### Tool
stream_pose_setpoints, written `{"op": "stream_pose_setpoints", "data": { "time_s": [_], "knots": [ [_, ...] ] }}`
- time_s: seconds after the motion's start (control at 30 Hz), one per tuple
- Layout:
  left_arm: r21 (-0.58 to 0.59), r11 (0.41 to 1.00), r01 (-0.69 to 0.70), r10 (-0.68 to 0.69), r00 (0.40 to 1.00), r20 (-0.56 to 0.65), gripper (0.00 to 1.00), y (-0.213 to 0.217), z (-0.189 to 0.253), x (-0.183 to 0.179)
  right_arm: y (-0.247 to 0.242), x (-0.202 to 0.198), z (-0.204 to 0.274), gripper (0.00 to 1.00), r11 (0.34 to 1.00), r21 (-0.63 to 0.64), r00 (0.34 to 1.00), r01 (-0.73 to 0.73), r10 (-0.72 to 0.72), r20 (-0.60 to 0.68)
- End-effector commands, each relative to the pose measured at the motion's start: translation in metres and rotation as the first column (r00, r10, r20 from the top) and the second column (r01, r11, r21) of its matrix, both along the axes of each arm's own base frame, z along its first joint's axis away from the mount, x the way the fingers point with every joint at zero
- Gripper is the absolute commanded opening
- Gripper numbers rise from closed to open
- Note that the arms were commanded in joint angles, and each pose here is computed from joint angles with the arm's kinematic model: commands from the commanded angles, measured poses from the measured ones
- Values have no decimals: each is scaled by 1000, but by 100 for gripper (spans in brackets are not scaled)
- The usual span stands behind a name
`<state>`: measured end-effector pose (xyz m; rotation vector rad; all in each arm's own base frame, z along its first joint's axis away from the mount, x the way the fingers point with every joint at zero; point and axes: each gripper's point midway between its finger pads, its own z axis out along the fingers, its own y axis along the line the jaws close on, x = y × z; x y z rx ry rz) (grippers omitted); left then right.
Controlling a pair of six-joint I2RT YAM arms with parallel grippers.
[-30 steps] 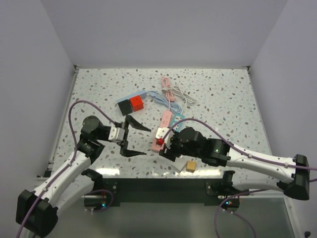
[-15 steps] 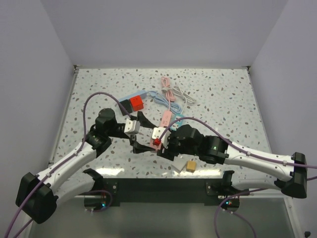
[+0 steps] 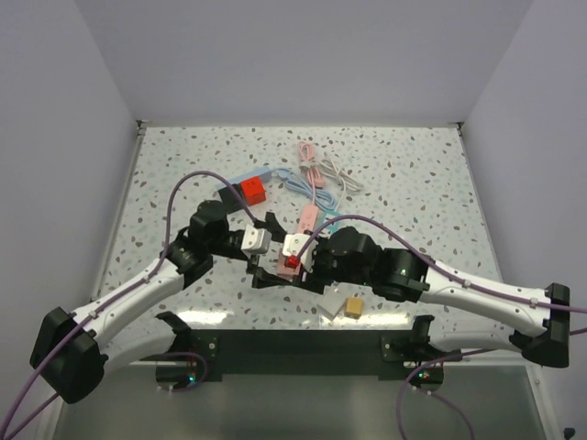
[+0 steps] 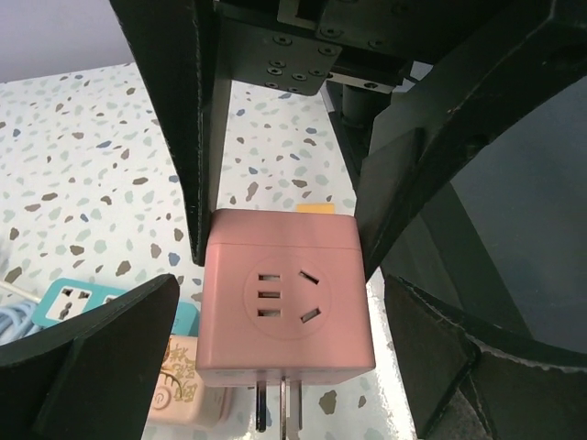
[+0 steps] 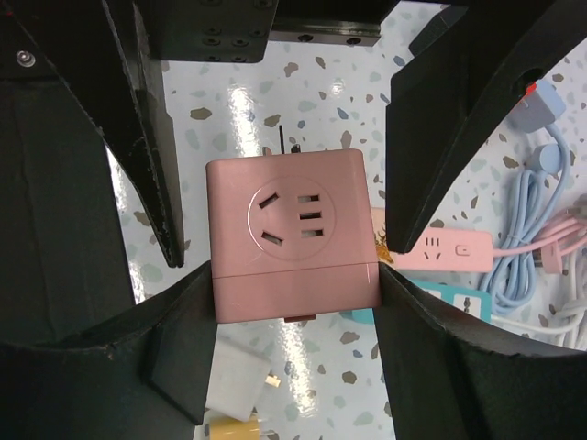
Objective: Insert the plug
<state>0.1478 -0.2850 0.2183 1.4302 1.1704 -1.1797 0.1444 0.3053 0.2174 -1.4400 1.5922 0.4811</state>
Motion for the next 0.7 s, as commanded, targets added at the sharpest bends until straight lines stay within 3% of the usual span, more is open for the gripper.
{"op": "stream_pose_setpoints", "data": {
  "time_s": [0.0,0.1,0.13,0.2,0.23,0.3,0.33,0.37,0.5,0.67],
  "knots": [
    [9,1000,0,0,999,40,98,-8,8,6,2,3,39,0,997,81,998,-4,-1,66],
    [43,999,-9,8,1000,18,86,-14,2,11,1,3,41,0,997,83,998,-2,-3,69],
    [55,998,-7,6,1000,4,72,-16,-3,12,1,3,41,0,997,83,998,-2,-3,69],
    [69,998,-7,7,1000,-6,57,-19,-5,13,1,3,41,0,997,79,998,-4,-1,68],
    [81,997,1,1,1000,-20,41,-21,-9,12,1,4,40,0,997,73,998,-4,-1,68],
    [87,996,12,-11,1000,-18,27,-24,-10,12,0,6,43,0,997,78,997,4,-10,77],
    [90,996,14,-13,1000,-20,9,-24,-11,11,-1,7,43,0,997,73,996,12,-18,88],
    [89,996,14,-12,1000,-19,0,-24,-11,11,-4,8,49,0,996,90,994,19,-28,102],
    [42,998,39,-39,999,-1,0,-24,-4,3,-16,9,74,2,986,167,985,18,-46,164],
    [-122,991,58,-52,997,54,0,-27,28,-5,-23,-1,106,19,964,263,974,-49,-12,225]
  ]
}}
